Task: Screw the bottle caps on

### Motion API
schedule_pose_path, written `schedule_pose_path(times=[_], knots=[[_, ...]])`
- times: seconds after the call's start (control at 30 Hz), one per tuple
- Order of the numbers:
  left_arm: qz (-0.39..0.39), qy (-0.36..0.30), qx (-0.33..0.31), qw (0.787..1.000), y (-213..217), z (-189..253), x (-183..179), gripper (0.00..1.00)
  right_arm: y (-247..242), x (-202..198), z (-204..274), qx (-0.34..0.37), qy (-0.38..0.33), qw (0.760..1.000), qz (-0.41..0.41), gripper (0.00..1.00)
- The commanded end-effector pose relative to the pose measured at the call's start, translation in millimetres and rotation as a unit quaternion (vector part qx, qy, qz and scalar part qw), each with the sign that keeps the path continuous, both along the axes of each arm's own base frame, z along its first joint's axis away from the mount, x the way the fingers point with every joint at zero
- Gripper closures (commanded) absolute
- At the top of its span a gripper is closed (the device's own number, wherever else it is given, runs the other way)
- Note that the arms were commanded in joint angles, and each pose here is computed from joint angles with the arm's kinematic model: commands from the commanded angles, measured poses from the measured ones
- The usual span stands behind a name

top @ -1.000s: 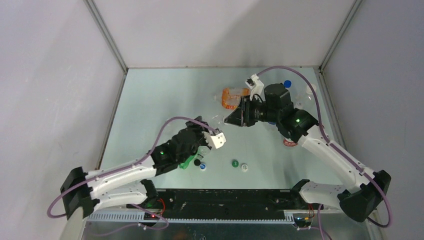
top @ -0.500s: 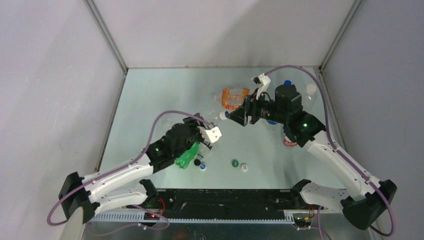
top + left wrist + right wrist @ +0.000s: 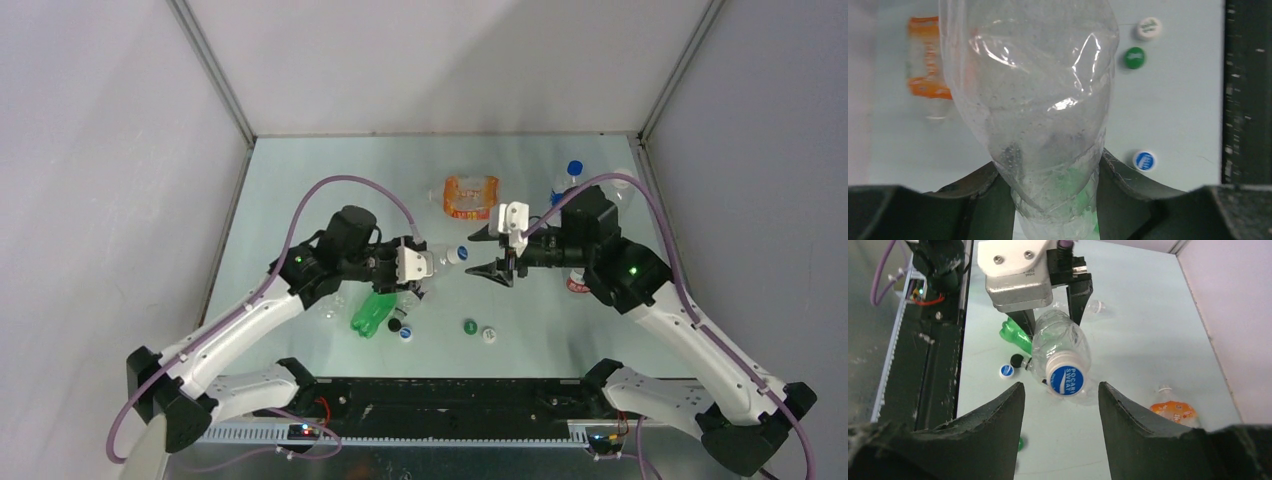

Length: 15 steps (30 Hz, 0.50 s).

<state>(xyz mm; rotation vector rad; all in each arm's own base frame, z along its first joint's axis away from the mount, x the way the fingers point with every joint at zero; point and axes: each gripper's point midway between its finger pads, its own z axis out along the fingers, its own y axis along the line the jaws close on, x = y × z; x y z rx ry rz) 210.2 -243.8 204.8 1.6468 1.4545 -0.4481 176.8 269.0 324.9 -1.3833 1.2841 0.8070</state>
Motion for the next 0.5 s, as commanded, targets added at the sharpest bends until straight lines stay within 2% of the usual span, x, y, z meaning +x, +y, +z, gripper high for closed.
schedule_pose_path(times=[0.0, 0.33, 0.47], knots=[[-0.066, 0.062, 0.004, 0.996, -4, 2, -31, 0.97, 3, -8, 8, -0.023, -0.060, 0.997, 0.042, 0.43], [-0.081, 0.069, -0.008, 0.994, -7, 9, -36, 0.97, 15, -18, 1, -0.037, -0.049, 0.995, 0.077, 0.52], [-0.081, 0.069, -0.011, 0.994, -8, 11, -36, 0.97, 18, -23, 2, -0.036, -0.041, 0.994, 0.090, 0.59]])
